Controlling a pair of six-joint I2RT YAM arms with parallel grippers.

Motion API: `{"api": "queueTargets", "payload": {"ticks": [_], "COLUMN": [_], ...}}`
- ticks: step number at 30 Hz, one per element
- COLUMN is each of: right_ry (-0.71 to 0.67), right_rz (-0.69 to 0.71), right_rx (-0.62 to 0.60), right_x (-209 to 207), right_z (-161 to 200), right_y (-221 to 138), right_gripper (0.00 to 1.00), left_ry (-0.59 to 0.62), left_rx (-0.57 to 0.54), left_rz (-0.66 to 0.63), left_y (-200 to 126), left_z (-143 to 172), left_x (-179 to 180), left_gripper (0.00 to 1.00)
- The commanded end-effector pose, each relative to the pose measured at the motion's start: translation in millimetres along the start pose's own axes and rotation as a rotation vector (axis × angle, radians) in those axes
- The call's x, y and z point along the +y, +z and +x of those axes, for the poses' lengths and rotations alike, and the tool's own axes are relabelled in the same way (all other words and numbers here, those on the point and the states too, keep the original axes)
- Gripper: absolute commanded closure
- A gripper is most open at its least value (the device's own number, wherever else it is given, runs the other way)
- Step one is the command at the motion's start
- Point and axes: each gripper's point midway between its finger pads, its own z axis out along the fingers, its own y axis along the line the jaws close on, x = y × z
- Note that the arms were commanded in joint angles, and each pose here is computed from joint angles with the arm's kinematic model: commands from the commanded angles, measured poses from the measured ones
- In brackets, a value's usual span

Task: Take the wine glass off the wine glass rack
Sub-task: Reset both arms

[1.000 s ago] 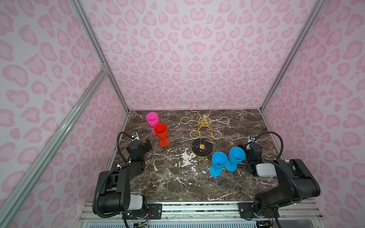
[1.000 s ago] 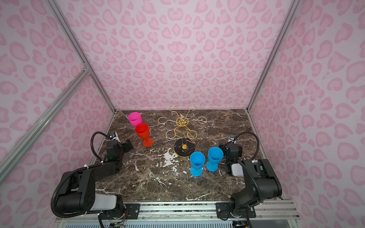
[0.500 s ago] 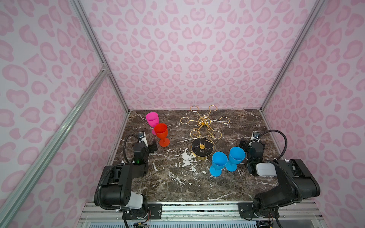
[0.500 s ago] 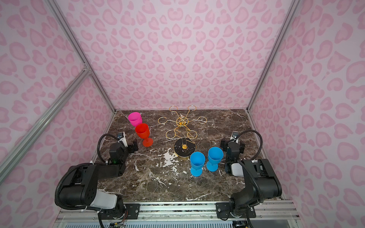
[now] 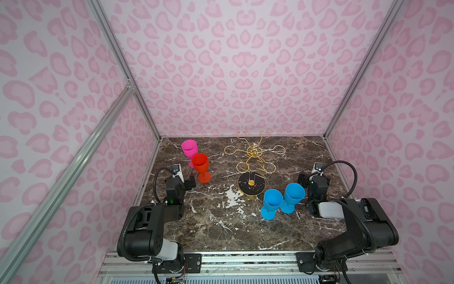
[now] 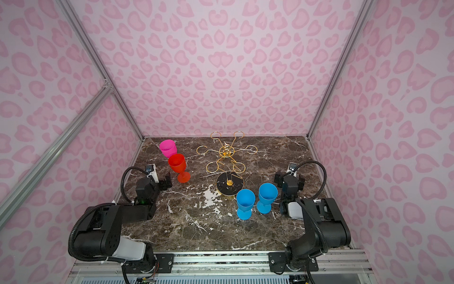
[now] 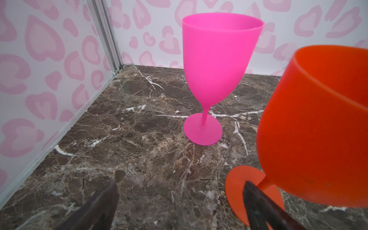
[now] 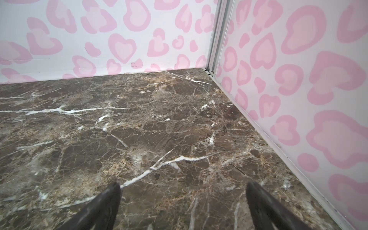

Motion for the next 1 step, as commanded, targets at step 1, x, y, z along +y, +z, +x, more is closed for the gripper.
{"api": "queueTargets", "payload": {"ticks": [1], "right_ry": [0.001], "right_rz": [-0.009], "right_rx": [-0.017], "right_x": [1.1], "right_z": [-0.8], "right_y": [-4.1], "right_gripper": [0.00], "left_ry": [0.000], "left_rx": [-0.049], "left_rz": [0.007], "left_y": [-1.2], "left_z": [-12.4], "left_x": [-1.1], "left_gripper": [0.02]}}
